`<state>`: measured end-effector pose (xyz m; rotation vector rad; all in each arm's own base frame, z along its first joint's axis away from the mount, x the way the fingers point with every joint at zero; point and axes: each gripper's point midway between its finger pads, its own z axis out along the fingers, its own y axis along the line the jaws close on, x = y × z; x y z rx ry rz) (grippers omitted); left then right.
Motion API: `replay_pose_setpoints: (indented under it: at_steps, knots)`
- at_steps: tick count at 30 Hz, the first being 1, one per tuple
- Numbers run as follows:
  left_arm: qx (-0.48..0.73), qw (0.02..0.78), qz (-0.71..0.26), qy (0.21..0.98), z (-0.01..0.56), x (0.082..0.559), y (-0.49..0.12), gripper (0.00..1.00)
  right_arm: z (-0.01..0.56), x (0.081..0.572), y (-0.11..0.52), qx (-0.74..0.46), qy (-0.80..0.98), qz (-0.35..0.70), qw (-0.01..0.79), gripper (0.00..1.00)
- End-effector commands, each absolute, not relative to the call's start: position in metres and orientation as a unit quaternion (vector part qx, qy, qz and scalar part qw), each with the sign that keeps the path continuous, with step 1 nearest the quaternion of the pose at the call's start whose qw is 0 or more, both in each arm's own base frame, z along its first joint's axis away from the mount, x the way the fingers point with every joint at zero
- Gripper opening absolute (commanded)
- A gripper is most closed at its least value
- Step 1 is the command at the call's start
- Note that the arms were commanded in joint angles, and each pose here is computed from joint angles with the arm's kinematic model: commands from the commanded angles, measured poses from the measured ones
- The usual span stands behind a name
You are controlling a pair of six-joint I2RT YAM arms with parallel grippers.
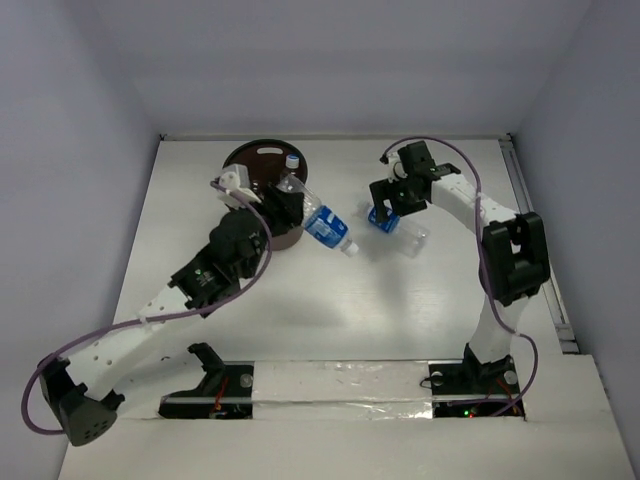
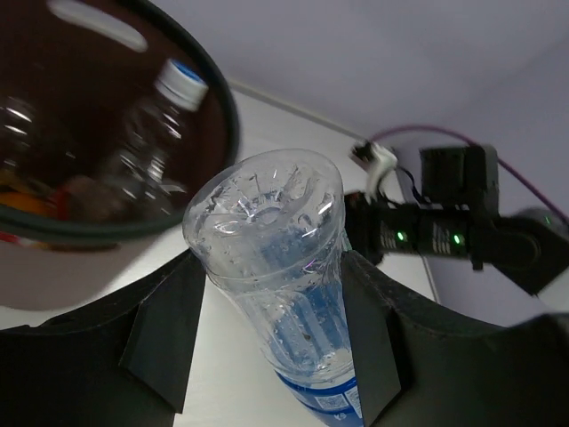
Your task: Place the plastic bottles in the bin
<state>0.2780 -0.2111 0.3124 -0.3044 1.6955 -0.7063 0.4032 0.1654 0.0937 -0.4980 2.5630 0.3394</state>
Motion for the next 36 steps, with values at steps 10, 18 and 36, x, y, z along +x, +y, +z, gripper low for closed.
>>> replay_pose_setpoints:
  at_steps: [10, 18, 36]
  knots:
    - [-0.173, 0.673, -0.111, 0.710, 0.408, 0.346, -0.093, 0.28, 0.082, 0.450, 0.178, -0.200, 0.945, 0.103, 0.236, 0.87]
    - [-0.216, 0.678, 0.010, 0.703, 0.411, 0.377, -0.040, 0.28, 0.063, 0.460, 0.185, -0.192, 0.949, 0.110, 0.223, 0.81]
    - [-0.144, 0.724, 0.171, 0.652, 0.417, 0.388, -0.038, 0.27, 0.115, 0.463, 0.212, -0.189, 0.916, 0.192, 0.298, 0.56]
